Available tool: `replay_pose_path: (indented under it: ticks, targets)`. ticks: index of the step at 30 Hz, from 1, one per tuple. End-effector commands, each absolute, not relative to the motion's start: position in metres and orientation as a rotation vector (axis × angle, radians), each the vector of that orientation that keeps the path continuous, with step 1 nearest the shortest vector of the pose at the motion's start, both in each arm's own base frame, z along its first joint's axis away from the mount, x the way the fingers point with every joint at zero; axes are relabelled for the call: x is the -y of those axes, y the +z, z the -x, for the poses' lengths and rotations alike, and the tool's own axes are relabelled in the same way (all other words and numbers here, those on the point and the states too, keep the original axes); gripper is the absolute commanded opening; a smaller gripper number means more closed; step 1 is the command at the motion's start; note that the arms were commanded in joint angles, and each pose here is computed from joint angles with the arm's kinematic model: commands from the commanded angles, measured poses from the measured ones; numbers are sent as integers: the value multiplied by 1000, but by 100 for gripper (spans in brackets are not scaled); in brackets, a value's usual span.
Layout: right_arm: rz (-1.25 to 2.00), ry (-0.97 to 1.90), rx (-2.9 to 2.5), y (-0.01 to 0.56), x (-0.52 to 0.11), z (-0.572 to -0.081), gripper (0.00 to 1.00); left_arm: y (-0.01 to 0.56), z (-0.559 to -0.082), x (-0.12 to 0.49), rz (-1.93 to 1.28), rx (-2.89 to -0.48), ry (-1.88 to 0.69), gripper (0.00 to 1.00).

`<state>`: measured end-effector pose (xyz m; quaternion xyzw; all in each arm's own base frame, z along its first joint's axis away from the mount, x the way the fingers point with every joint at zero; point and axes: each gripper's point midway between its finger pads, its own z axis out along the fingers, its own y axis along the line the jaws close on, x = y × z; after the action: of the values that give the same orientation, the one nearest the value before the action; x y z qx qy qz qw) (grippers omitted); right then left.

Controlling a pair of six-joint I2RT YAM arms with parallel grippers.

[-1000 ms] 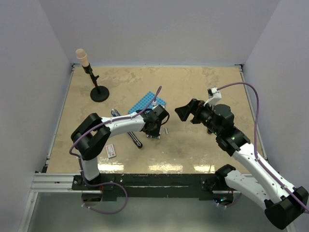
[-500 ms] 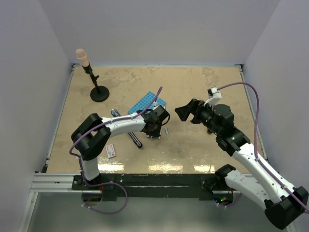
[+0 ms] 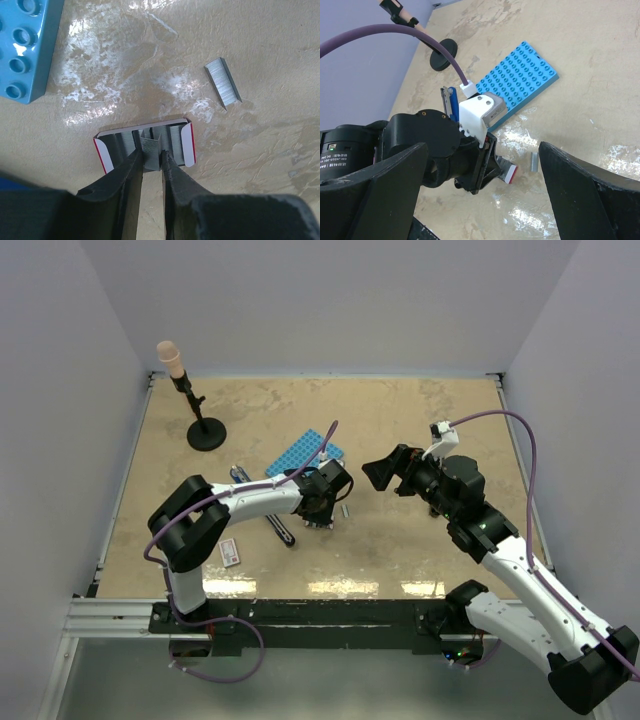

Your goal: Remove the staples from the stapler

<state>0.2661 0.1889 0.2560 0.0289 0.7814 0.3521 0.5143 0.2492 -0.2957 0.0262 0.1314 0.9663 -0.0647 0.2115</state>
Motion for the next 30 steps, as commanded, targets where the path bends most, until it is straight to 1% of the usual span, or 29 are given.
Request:
replay_pose_path:
  ticks: [1, 6, 14, 24, 30]
  targets:
    - [-51, 854, -1820, 275, -190, -269, 98, 47, -257, 305, -351, -2628, -204, 26]
    - [-51, 853, -1822, 273, -190, -268, 99, 44, -255, 306, -354, -2636, -203, 26]
    - [-51, 856, -1822, 273, -190, -269, 99, 56, -254, 311, -356, -2611, -220, 27]
    - [-46, 860, -1825, 271, -191, -268, 98, 48, -251, 307, -350, -2632, -192, 27]
    - [-44, 856, -1831, 269, -191, -269, 98, 53, -254, 307, -326, -2615, -197, 27]
